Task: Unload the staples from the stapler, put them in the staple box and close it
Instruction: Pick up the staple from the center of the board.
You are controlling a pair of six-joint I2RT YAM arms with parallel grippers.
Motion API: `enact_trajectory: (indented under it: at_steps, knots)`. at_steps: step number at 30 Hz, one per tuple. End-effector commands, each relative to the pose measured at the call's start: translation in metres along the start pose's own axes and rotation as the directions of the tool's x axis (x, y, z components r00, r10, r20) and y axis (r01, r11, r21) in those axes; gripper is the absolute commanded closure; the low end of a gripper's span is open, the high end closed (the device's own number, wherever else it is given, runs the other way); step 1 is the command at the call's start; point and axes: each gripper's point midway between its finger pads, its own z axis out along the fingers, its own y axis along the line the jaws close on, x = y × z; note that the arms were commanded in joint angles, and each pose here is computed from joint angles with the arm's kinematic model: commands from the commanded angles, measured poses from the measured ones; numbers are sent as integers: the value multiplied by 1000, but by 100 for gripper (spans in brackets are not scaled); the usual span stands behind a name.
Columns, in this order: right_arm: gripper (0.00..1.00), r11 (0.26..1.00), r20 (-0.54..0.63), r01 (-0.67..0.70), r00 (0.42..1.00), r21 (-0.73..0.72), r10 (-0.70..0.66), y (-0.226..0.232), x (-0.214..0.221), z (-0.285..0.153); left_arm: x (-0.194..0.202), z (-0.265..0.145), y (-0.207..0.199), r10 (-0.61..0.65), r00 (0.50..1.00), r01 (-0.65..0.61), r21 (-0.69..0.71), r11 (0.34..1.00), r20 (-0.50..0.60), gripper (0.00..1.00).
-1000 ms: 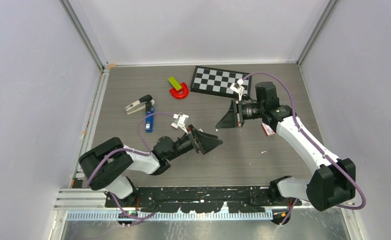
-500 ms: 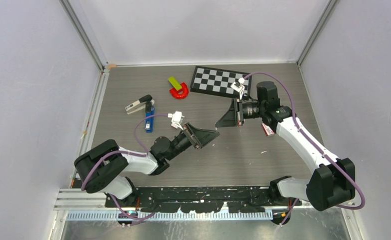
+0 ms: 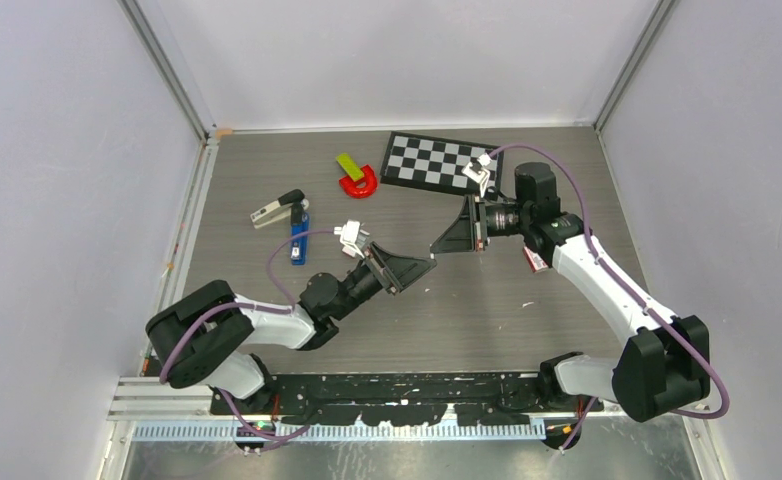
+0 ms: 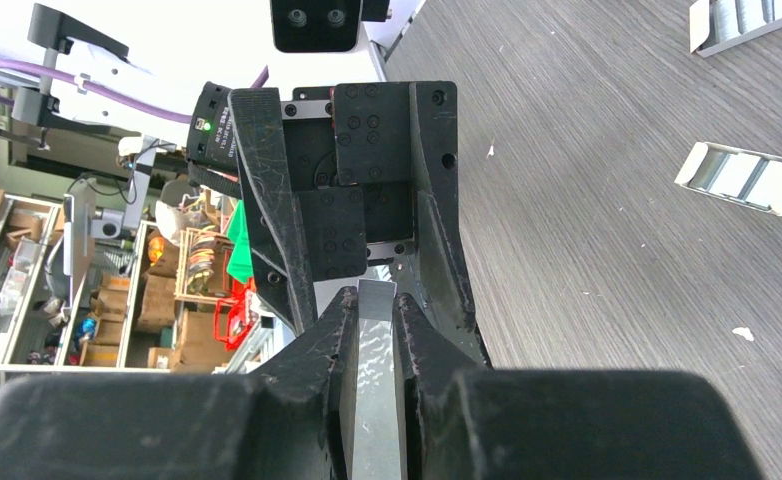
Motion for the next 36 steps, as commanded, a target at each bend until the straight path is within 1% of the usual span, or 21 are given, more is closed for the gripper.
enact_trajectory:
  at_steps: [1, 9, 15, 18, 24, 36]
  knots:
    - [93, 998, 16, 50, 999, -36, -50, 13, -5, -4, -14, 7, -36, -18, 999, 13, 108, 994, 44, 41]
    - [93, 998, 17, 43, 999, -49, -42, 14, -5, -3, -15, 10, -40, -41, 998, 35, 117, 992, 45, 44]
    - [92, 998, 18, 31, 999, -60, -30, 13, -5, -2, -16, 12, -41, -61, 997, 55, 121, 991, 47, 49]
    - [92, 998, 18, 32, 999, -62, -31, 14, -5, -2, -17, 13, -43, -63, 997, 56, 126, 990, 47, 56]
    - [92, 997, 18, 31, 999, -64, -30, 14, -5, -2, -17, 12, -40, -66, 997, 60, 117, 991, 49, 58]
    - [92, 998, 17, 27, 1000, -64, -26, 13, -4, -2, -15, 14, -38, -70, 997, 65, 112, 992, 44, 74]
